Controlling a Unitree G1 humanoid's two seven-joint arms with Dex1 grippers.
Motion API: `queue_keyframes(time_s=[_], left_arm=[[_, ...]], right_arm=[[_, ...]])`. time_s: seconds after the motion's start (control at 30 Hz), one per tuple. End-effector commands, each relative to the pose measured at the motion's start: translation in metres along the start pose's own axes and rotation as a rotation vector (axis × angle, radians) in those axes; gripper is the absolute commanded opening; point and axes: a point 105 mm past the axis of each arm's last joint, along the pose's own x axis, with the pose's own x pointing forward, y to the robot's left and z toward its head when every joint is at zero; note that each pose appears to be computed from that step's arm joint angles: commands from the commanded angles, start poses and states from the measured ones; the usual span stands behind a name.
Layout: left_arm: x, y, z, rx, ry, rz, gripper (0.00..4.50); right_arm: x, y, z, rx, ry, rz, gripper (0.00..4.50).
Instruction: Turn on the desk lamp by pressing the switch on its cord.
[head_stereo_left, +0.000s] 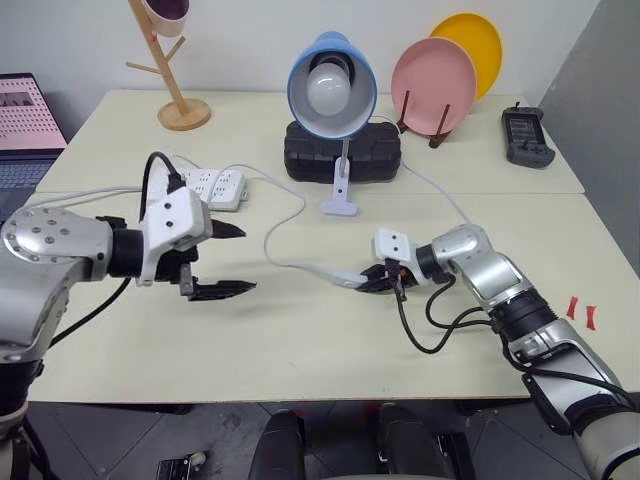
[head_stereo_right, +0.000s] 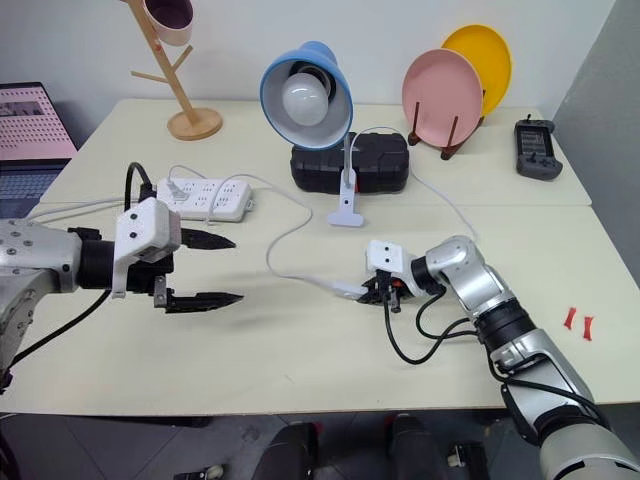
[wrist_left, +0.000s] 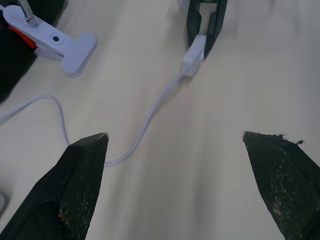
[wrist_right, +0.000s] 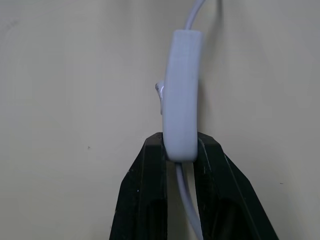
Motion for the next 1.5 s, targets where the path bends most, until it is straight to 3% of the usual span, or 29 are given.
queue_keyframes(time_s=[0.03,0.17,0.3,0.43,0.5,0.9,1.07,1.5], left_arm=[[0.003,-0.012,0.025,-0.113,-0.155,0.026,4.50],[0.029,-0.040,0.054,-0.437,-0.478,-0.007,4.50],[0.051,-0.064,0.053,-0.697,-0.608,-0.014,4.50],[0.058,-0.051,0.060,-1.024,-0.879,0.033,4.50],[0.058,-0.051,0.066,-1.108,-0.958,-0.004,4.50],[0.077,-0.055,0.089,-1.194,-1.028,-0.221,4.50],[0.076,-0.062,0.097,-1.169,-1.014,-0.288,4.50],[0.078,-0.079,0.086,-1.185,-0.945,-0.323,4.50]], right_arm=[[-0.029,-0.014,0.048,0.173,-0.195,0.003,0.38],[-0.056,-0.018,0.078,0.395,-0.351,0.074,0.38],[-0.068,-0.018,0.086,0.499,-0.406,0.104,0.38],[-0.084,-0.004,0.095,0.585,-0.453,0.224,0.38],[-0.090,0.004,0.096,0.613,-0.451,0.266,0.38],[-0.091,0.058,0.096,0.672,-0.366,0.468,0.38],[-0.086,0.061,0.093,0.676,-0.359,0.453,0.38],[-0.092,0.061,0.098,0.663,-0.373,0.443,0.38]])
